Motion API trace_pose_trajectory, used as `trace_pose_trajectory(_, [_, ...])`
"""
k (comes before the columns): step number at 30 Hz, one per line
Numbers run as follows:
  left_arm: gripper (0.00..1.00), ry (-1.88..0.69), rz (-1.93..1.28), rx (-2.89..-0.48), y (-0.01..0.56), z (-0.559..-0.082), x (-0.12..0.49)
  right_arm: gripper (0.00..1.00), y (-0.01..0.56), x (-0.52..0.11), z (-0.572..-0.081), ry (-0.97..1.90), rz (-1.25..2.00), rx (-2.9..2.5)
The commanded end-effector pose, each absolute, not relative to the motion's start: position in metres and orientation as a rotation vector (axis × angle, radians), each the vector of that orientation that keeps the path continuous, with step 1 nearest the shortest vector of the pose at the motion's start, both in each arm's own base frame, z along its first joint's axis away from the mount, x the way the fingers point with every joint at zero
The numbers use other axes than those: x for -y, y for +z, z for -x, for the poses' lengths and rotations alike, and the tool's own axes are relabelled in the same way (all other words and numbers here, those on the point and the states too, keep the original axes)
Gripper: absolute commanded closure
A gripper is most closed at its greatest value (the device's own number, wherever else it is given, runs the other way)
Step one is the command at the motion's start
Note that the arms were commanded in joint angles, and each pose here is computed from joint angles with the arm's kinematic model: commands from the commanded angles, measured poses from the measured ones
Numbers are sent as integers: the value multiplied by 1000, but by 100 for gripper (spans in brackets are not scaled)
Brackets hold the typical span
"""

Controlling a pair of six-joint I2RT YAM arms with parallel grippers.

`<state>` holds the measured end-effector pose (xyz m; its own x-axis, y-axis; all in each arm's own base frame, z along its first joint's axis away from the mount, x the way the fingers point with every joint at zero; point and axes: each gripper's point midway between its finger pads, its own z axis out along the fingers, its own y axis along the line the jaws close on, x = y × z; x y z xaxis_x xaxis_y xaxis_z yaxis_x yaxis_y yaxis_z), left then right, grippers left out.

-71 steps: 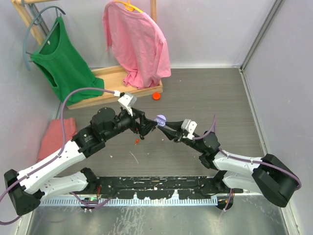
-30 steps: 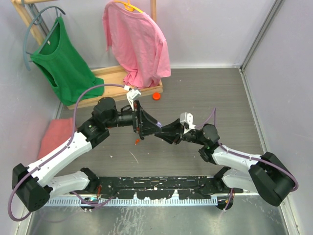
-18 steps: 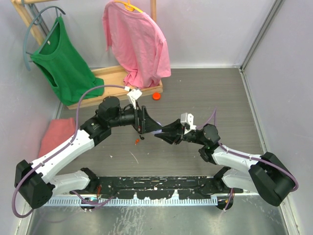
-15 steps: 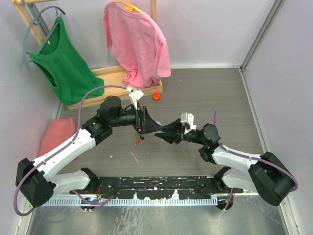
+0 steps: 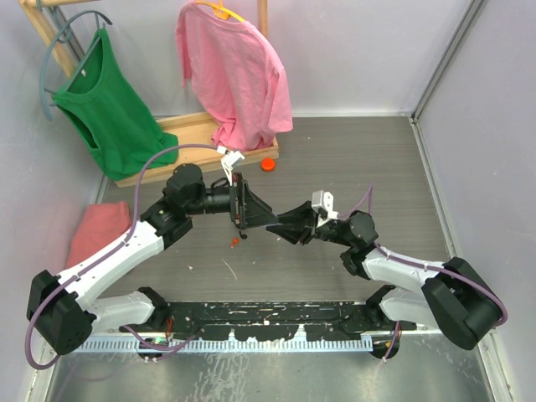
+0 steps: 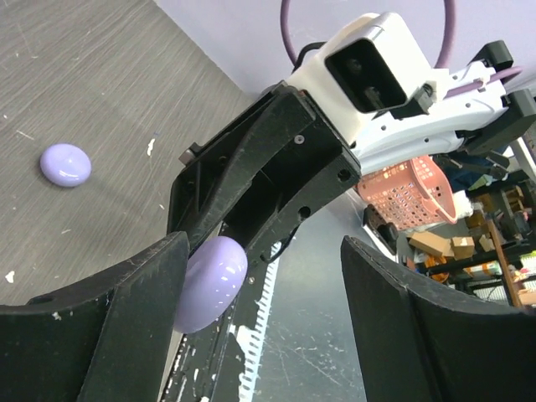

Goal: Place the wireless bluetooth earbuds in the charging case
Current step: Close the charging case.

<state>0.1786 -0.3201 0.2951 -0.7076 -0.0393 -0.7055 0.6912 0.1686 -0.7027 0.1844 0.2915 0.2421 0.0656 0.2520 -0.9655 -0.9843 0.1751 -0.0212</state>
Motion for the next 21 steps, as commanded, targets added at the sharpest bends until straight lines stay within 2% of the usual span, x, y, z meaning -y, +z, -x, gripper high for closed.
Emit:
trace_pose_trajectory(1, [26, -1659, -703, -1697, 329, -161, 317, 99, 245, -289, -186, 1168, 899, -1050])
trace_pose_trajectory(9, [20, -1514, -642, -1749, 317, -175, 308, 99, 232, -288, -186, 1201, 876, -1140])
trace_pose_trajectory(19, [0, -822, -319, -1987, 263, -228, 227, 99, 172, -269, -218, 1079, 661, -1549])
trace_pose_trajectory(21, [2, -710, -276, -2029, 253, -228, 207, 99, 157, -264, -223, 1049, 606, -1637])
